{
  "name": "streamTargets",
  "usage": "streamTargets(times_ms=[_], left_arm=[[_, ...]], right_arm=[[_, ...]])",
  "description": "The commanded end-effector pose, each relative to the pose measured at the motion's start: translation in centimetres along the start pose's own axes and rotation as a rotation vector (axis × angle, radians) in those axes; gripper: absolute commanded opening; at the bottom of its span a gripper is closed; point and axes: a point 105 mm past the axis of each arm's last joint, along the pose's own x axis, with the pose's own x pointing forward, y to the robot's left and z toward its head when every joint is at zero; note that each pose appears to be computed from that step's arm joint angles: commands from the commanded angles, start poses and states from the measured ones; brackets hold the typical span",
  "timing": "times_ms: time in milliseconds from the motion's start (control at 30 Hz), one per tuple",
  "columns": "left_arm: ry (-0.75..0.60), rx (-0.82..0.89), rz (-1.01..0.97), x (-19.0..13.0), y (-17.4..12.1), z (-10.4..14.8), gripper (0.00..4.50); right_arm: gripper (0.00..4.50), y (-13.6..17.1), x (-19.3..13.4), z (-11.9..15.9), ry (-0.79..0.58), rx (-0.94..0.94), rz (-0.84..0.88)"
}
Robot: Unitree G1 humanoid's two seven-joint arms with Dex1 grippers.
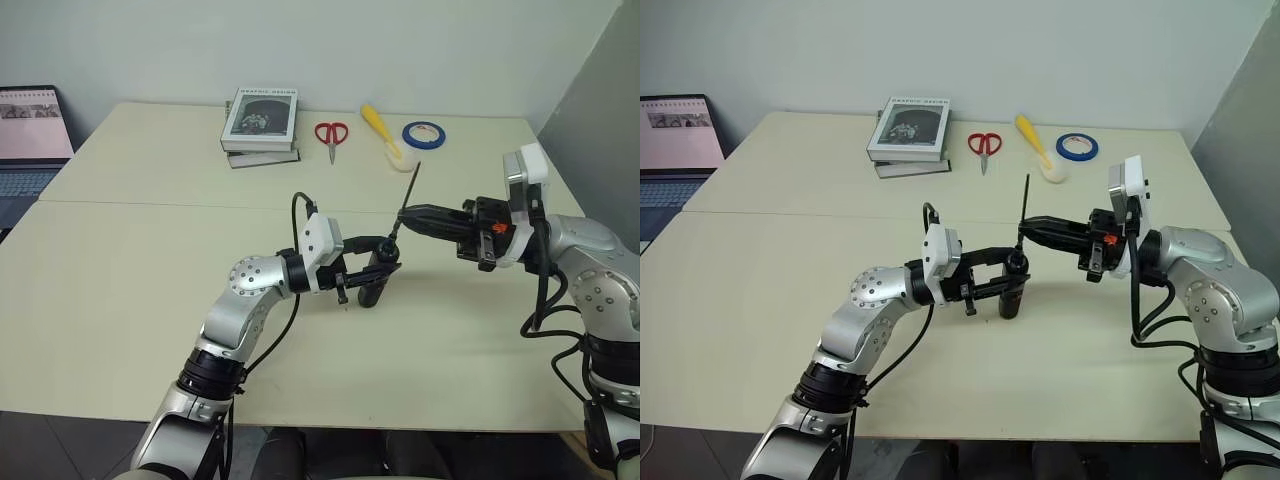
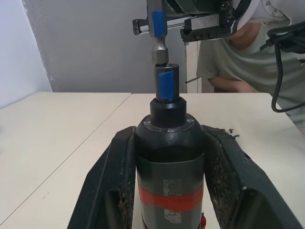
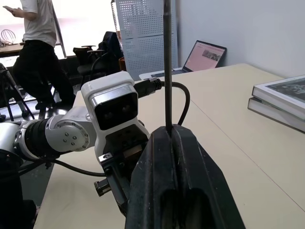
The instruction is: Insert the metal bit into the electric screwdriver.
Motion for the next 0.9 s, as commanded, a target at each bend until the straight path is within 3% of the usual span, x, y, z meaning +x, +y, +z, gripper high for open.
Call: streamTargets(times_ms=[33,900], left_arm=[[0.069,-0.007,0.025,-0.62,0.44,-1.28,1.64],[0.072,-0.006,0.022,-0.63,0.50,-1.36,1.64]], right_arm=[[0.00,0.20,-0.14,0.31,0.004,-0.032,0.006],[0.00,0.90,0.25,0.16,0.019,-0.038,0.043]])
